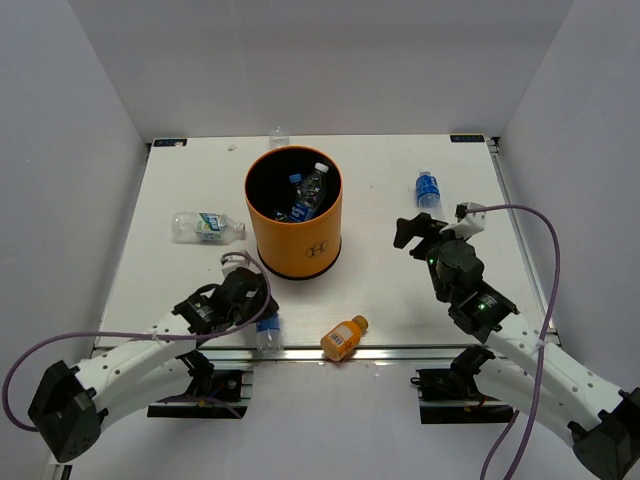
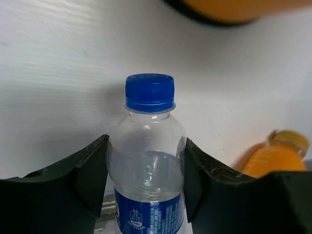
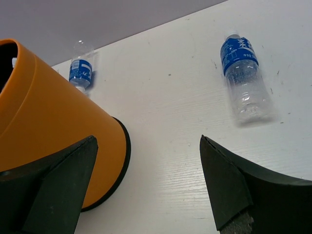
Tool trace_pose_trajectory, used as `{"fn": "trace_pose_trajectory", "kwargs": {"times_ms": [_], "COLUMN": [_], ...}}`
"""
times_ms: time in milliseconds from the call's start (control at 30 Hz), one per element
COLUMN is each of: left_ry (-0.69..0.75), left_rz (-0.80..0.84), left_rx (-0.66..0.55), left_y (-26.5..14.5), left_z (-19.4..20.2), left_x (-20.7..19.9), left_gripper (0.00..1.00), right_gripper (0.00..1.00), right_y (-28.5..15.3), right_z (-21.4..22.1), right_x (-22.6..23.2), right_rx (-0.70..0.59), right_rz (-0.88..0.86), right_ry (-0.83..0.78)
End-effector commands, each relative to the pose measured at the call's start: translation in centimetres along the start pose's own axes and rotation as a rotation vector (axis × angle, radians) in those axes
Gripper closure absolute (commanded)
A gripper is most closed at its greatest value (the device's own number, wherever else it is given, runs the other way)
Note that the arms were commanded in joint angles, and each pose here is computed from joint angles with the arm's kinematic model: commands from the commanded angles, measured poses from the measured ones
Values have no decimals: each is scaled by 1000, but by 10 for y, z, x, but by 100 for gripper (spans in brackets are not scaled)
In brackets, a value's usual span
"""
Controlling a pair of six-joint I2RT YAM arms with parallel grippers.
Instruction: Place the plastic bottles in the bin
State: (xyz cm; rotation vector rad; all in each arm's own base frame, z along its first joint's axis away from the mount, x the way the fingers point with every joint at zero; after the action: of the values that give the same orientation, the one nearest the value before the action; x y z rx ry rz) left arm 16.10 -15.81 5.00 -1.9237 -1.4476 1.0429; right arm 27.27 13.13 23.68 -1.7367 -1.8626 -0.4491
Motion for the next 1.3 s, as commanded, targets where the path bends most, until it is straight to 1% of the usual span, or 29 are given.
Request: {"fn": "trace_pose_trajectory", "kwargs": {"times_ms": [0,67,100,167,200,233,267,300,333,367,400,433,467,533,567,633,667,700,733,767,800,833,867,933,1067,1100,1167,1200,1267], "left_ry": [-74,-159,-181,-235,-269,-270,-231,-247,-228,-160,-182,-148,-47,-13,60,96,126,141,153,149,171,161,138,143,125,112,85,61,18], "left_rz": [-181,-271,-339,-395,-414,-423,-430,-385,-363,-362,-279,-251,-267,-186,-212,-216,-242,-256,-276,-305,-326,-339,-346,-336,-307,-321,-306,-294,-232], "left_rx": [-167,-259,-353,-458,-567,-608,-641,-710,-737,-751,-837,-862,-850,-898,-859,-846,-830,-824,-812,-814,-783,-777,-786,-770,-793,-799,-794,-788,-749], "left_y": [-36,-58,-82,-107,-136,-146,-159,-180,-191,-200,-226,-232,-223,-239,-218,-206,-191,-183,-174,-171,-153,-148,-150,-143,-153,-156,-157,-156,-146], "left_z": [-47,-70,-95,-122,-153,-170,-186,-220,-238,-252,-283,-298,-310,-339,-346,-357,-365,-368,-370,-375,-374,-376,-381,-385,-396,-401,-407,-412,-424], "left_x": [22,33,42,47,46,42,37,18,7,-2,-23,-35,-46,-74,-85,-97,-104,-108,-109,-108,-111,-110,-109,-108,-103,-96,-85,-76,-46], "left_gripper": [63,63,64,64,63,63,62,61,61,60,59,54,53,53,52,49,42,39,37,34,14,5,2,2,2,2,2,2,2], "right_gripper": [11,10,11,10,11,11,11,11,11,11,11,10,11,11,11,10,11,11,11,11,11,11,11,11,11,11,11,11,10], "right_y": [-2,-3,-2,-2,-1,1,2,4,5,7,10,13,18,29,37,52,61,67,81,89,101,117,127,151,184,193,206,214,226], "right_z": [-11,-11,-10,-7,-8,-6,-5,-1,-2,-2,0,-1,-9,-20,-32,-35,-49,-51,-40,-44,-59,-45,-47,-44,-37,-27,-31,-21,-20], "right_x": [-7,-9,-10,-12,-11,-11,-11,-13,-12,-16,-19,-20,-27,-32,-40,-52,-52,-54,-62,-72,-65,-79,-87,-92,-94,-105,-107,-116,-120], "right_rx": [-52,-52,-48,-42,-42,-35,-30,-16,-12,-7,5,9,-2,-12,-6,38,46,62,127,142,134,202,214,245,286,312,303,322,322], "right_rz": [40,51,52,55,52,56,58,68,72,86,98,100,116,110,95,107,83,76,76,95,80,101,118,112,74,97,105,120,131], "right_ry": [45,41,39,28,24,13,5,-10,-18,-31,-53,-62,-48,-30,-10,-26,-20,-56,-72,-81,-95,-118,-130,-171,-227,-235,-260,-265,-271]}}
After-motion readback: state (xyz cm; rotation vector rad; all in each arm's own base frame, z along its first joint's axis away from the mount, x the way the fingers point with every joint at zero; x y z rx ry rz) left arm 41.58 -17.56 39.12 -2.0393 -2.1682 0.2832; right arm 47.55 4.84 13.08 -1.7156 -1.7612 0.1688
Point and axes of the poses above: each gripper's point midway between its finger pads, its own y axis out along the fingers, its own x axis along the line the jaws close on, z = x × y, the point moved 1 cm from there along -y, back along the fingers, and after that the axes turned 14 degrees about y, right-handed, at the moved point
